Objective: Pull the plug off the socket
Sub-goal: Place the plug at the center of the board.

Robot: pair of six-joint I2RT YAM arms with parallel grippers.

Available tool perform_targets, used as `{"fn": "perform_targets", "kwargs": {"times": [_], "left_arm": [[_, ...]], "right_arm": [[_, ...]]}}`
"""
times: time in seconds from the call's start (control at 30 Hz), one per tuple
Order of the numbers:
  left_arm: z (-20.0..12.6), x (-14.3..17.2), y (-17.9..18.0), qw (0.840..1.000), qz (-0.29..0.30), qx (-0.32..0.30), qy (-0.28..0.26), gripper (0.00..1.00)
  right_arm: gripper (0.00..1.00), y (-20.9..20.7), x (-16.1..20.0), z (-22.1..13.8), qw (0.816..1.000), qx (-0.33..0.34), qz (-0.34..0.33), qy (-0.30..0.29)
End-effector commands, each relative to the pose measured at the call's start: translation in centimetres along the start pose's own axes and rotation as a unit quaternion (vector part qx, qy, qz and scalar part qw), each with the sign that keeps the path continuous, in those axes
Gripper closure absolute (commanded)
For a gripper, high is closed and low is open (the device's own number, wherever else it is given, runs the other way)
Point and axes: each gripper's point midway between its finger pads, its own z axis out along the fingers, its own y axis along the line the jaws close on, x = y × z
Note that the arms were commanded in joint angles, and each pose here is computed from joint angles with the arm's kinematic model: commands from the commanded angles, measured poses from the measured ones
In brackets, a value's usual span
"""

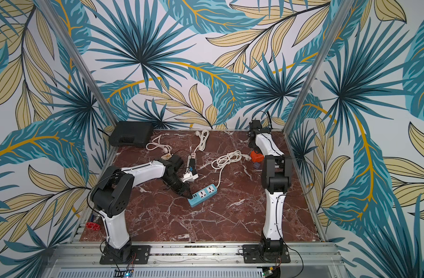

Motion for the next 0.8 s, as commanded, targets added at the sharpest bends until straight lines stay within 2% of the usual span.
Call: {"fn": "perform_targets", "kwargs": {"times": [0.0,0.2,0.3,0.4,0.5,0.57,0.63,0.77], "left_arm": [[1.0,1.0,4.3,0.997,-0.006,-0.075,0.021,1.0],[1.0,1.1,4.2,0.997,-0.006,-0.073,0.021,1.0],[0.8,0.9,3.5,0.998,0.001,-0.061,0.017,1.0],[-0.3,-0.2,1.1,0.999,0.022,-0.024,-0.003,1.0],[-3.3,-2.4,-3.3,0.997,0.066,0.029,-0.034,1.0],[-5.8,-3.7,-6.1,0.992,0.101,0.044,-0.056,0.96],[-8.1,-4.2,-8.5,0.988,0.131,0.041,-0.071,0.87],[-11.8,-3.4,-11.3,0.981,0.173,0.008,-0.092,0.69]], "right_arm": [[0.25,-0.3,0.0,-1.8,1.0,-0.013,-0.007,0.0],[0.25,-0.7,-0.5,-4.8,0.999,-0.038,0.004,-0.021],[0.25,-0.7,-1.1,-7.4,0.998,-0.058,0.002,-0.039],[0.25,-0.4,-1.0,-10.4,0.994,-0.091,-0.004,-0.056],[0.25,0.2,0.1,-13.7,0.989,-0.13,-0.023,-0.061],[0.25,0.9,1.5,-15.8,0.986,-0.15,-0.047,-0.062],[0.25,1.5,3.6,-17.9,0.981,-0.17,-0.076,-0.059],[0.25,2.6,8.4,-19.2,0.971,-0.205,-0.122,-0.029]]}}
